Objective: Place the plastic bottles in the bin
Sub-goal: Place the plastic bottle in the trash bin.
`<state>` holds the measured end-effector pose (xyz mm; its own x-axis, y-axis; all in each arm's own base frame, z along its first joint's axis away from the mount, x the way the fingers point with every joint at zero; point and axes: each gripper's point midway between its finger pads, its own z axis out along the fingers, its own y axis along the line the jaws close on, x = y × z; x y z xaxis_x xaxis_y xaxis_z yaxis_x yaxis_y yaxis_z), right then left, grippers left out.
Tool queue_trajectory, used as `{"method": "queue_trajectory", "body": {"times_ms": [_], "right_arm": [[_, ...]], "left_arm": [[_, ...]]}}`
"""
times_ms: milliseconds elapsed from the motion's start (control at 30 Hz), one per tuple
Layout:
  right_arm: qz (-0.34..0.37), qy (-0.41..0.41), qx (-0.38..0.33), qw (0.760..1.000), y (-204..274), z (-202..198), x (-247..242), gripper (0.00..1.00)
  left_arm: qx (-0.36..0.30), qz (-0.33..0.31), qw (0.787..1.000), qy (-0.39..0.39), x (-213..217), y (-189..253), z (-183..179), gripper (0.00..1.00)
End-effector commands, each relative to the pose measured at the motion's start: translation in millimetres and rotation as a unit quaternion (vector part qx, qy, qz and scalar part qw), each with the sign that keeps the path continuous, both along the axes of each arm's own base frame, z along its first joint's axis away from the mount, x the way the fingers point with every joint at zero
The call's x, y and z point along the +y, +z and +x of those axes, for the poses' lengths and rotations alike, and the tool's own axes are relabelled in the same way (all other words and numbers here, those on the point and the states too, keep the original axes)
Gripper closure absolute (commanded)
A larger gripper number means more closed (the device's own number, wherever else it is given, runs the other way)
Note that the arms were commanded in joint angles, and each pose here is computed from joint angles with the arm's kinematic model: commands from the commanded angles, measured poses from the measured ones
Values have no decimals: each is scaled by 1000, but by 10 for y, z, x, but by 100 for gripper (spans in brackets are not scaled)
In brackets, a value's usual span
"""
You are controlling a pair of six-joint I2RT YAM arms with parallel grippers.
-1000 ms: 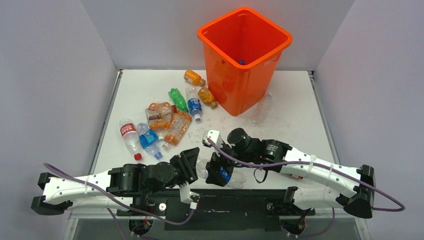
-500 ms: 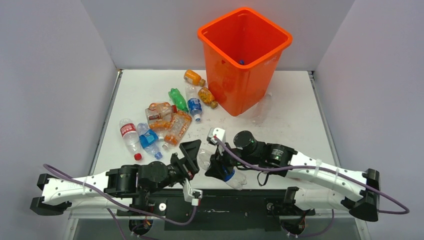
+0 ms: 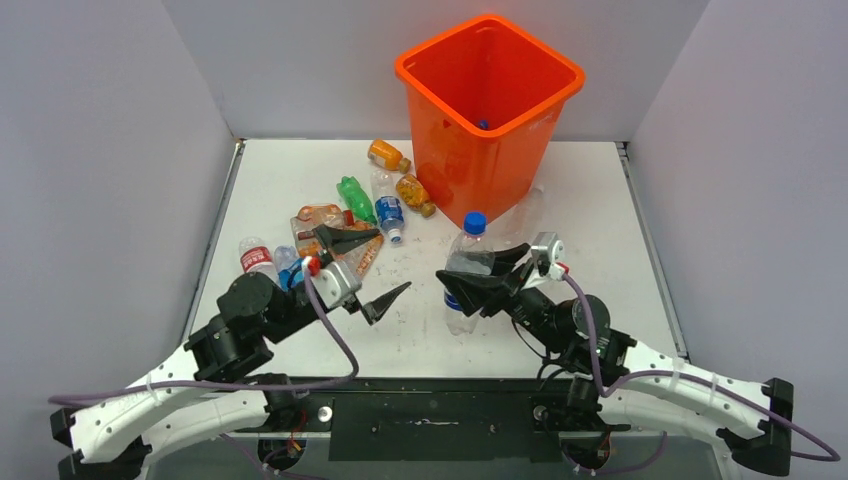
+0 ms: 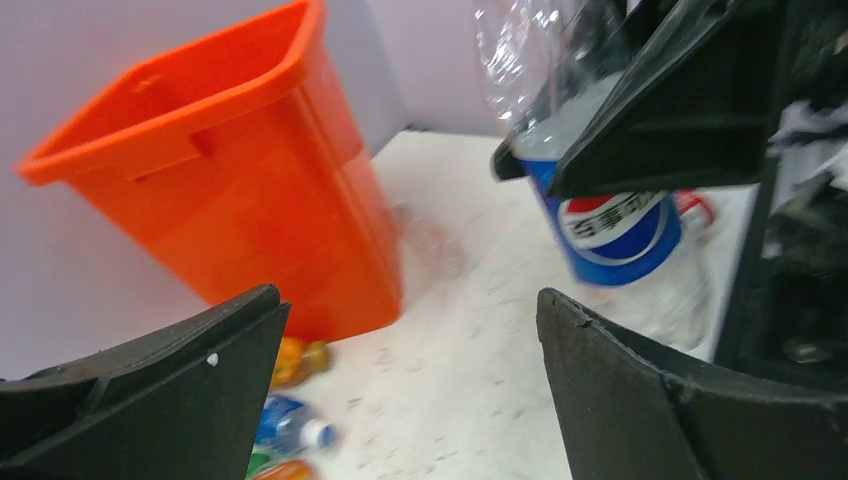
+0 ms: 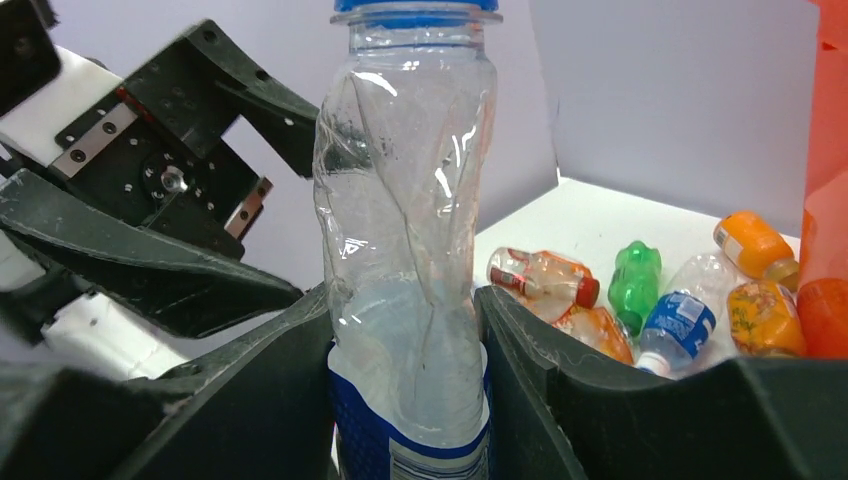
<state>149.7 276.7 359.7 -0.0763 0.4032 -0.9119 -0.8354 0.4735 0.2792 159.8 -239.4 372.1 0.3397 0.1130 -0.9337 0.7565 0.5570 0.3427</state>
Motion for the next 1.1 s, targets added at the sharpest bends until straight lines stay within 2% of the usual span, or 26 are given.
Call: {"method": "queue_trajectory", "body": {"times_ms": [0,67,167,367,533,667,767,833,900,933,967,1000,1067], "right_arm": [[150,-18,-32,988,584,68,-83,57],[178,-9,-33,983,654,57,-64,57],[204,6,-36,978,740,28,-27,57],[215,17,-36,976,756,20,26,56],[221,35,-29,974,721,-3,98,56],[220,48,-22,974,692,-15,175,54],[217,57,-17,974,675,-20,236,53],[212,60,-15,975,652,-14,274,52],[205,62,-12,977,636,-9,308,50],[201,64,-11,977,632,-11,325,46],[191,66,-10,979,622,-12,352,30],[177,64,-8,982,622,-4,371,19],[150,45,6,988,602,56,360,6]], "left_arm": [[173,-99,949,-243,-388,125,-498,4],[192,-124,930,-288,-456,185,-570,4],[226,-123,905,-338,-569,188,-671,4],[256,-131,879,-379,-642,109,-759,4],[279,-119,874,-380,-743,-11,-697,1],[291,-105,871,-381,-823,-44,-651,21],[297,-83,877,-369,-880,-138,-587,31],[291,-69,885,-356,-915,-215,-512,44],[291,-58,889,-349,-939,-276,-473,62],[286,-54,893,-344,-941,-311,-452,69],[279,-51,897,-338,-928,-333,-441,75],[272,-50,905,-324,-908,-373,-406,79],[243,-52,923,-294,-845,-436,-339,85]]}}
